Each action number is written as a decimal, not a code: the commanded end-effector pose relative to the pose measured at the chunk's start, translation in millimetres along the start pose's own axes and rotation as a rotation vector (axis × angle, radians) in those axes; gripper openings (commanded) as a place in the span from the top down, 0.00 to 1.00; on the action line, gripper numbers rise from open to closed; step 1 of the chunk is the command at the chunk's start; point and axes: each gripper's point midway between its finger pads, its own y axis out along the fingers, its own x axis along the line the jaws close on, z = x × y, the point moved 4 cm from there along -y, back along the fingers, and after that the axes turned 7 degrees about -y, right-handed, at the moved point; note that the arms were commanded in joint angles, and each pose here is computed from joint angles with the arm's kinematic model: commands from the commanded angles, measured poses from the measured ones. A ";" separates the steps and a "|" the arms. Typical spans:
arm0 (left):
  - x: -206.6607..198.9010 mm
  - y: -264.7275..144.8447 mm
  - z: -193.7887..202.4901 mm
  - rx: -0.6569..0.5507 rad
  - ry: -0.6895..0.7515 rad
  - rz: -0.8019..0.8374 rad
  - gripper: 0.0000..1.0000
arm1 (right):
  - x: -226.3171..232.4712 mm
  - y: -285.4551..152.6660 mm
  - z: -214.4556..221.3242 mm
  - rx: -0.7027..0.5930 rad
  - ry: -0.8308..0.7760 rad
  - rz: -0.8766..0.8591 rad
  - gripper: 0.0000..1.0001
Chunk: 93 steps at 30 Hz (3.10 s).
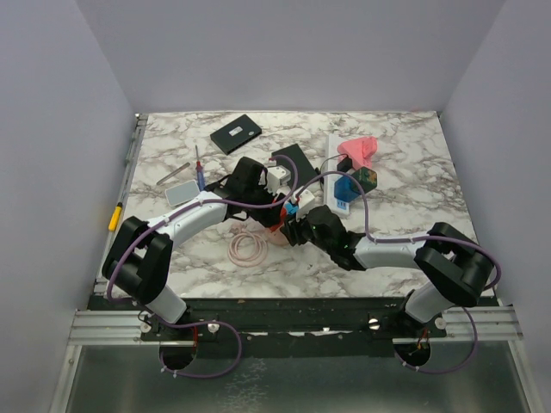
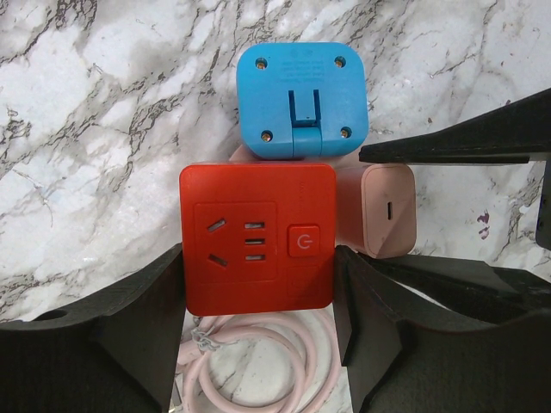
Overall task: Pull the plug off the socket
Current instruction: Remove the plug from the socket.
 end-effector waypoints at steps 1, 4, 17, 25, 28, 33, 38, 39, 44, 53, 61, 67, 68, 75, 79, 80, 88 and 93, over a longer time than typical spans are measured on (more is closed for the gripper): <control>42.2 1.0 29.4 0.112 -0.024 -0.224 0.83 | 1.9 -3.5 -9.5 -0.020 0.048 -0.023 0.99; 43.3 1.2 29.6 0.113 -0.027 -0.233 0.83 | 3.3 -1.8 -8.6 -0.007 0.022 -0.036 0.99; 44.9 5.6 30.1 0.121 -0.055 -0.248 0.85 | 5.7 -1.0 -7.0 -0.013 -0.029 0.001 0.99; 46.4 7.8 32.0 0.130 -0.056 -0.253 0.85 | 12.7 -1.8 -6.7 -0.012 -0.117 0.055 0.99; 46.6 8.6 32.2 0.133 -0.057 -0.253 0.85 | 18.9 -0.7 -6.3 -0.009 -0.158 0.067 0.99; 47.4 9.0 32.8 0.135 -0.056 -0.257 0.85 | 28.0 2.0 -4.7 -0.001 -0.186 0.070 0.99; 48.1 8.8 33.4 0.137 -0.055 -0.262 0.85 | 27.4 1.0 -6.0 -0.003 -0.186 0.079 0.99; 48.2 8.9 33.5 0.137 -0.055 -0.262 0.85 | 26.6 0.6 -6.9 -0.006 -0.184 0.084 0.99; 48.4 8.8 33.9 0.138 -0.052 -0.265 0.85 | 26.9 -3.6 -10.8 -0.030 -0.133 0.086 0.99; 49.4 9.1 35.1 0.142 -0.050 -0.270 0.86 | 13.7 -3.1 -14.1 -0.028 -0.028 0.042 0.99; 50.1 8.2 35.1 0.141 -0.047 -0.273 0.86 | -0.3 -1.2 -13.4 -0.011 0.089 -0.014 0.99; 50.0 8.8 35.7 0.144 -0.047 -0.273 0.86 | 0.4 0.8 -12.1 0.001 0.076 -0.020 0.99; 49.9 8.8 35.6 0.143 -0.047 -0.273 0.86 | 0.3 1.1 -11.8 0.004 0.073 -0.020 0.99; 50.3 9.0 35.4 0.144 -0.048 -0.274 0.86 | -2.5 3.4 -9.3 0.022 0.035 -0.006 0.99; 50.5 9.2 35.6 0.145 -0.047 -0.276 0.86 | -3.1 3.4 -8.9 0.020 0.032 0.000 0.99; 50.6 9.2 35.6 0.145 -0.047 -0.276 0.86 | -3.4 3.0 -8.7 0.019 0.030 0.004 0.99; 50.8 9.4 36.0 0.147 -0.048 -0.277 0.86 | -0.6 2.0 -9.5 0.010 -0.014 0.040 0.99; 51.0 9.4 36.3 0.148 -0.048 -0.279 0.86 | 5.2 3.2 -7.8 0.015 -0.060 0.060 0.99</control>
